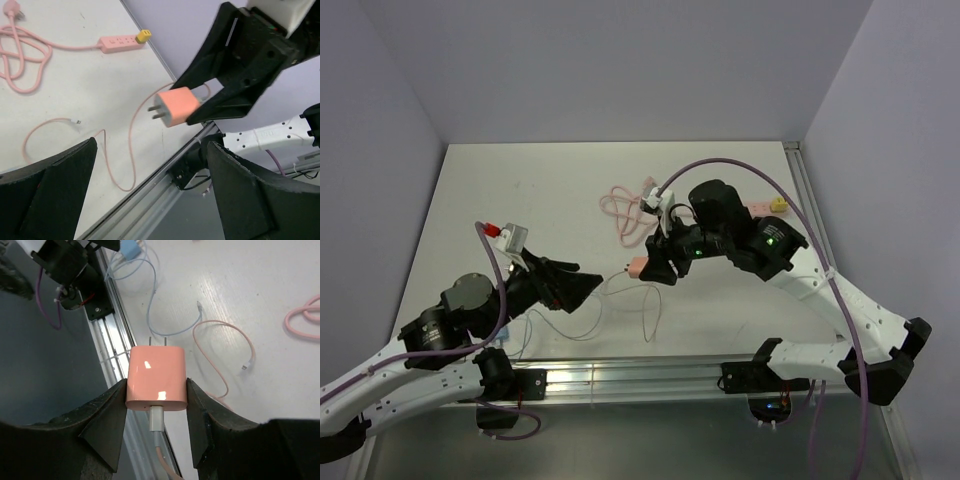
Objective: Insert the plug
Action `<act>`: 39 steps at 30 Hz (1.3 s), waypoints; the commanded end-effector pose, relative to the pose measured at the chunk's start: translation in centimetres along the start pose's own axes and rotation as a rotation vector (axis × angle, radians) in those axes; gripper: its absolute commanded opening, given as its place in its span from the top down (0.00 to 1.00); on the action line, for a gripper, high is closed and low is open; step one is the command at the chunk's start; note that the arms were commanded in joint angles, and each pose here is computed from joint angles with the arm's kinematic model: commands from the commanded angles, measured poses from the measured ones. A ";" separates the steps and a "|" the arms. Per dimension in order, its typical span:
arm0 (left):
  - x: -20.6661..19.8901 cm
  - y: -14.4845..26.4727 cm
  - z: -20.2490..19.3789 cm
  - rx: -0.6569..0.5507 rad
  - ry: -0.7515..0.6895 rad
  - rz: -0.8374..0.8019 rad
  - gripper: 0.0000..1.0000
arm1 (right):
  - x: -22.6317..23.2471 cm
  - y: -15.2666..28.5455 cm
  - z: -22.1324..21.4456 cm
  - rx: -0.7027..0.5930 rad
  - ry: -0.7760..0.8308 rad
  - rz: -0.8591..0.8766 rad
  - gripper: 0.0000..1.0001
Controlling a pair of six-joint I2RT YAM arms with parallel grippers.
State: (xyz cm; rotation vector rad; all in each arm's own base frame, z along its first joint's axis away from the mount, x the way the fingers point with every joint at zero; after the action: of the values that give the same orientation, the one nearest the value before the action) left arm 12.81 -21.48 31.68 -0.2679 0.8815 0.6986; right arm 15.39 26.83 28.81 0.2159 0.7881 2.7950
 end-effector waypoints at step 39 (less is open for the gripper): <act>-9.2 -0.4 -5.8 0.309 -0.120 -0.617 0.14 | 9.7 3.8 2.4 -0.175 -0.103 0.540 1.00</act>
State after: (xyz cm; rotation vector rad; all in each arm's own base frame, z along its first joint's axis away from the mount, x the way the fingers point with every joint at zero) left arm 5.90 -28.68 32.52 -0.1389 0.7451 0.0561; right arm 6.80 27.75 33.20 0.6472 0.5360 3.2363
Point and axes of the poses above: each gripper's point midway between its finger pads, its own y axis back along the fingers, its own x axis along the line the jaws close on, z = x × y, the point moved 1 cm from there along y, back along the fingers, and after that the axes turned 12 degrees about y, right-handed, at the moved point
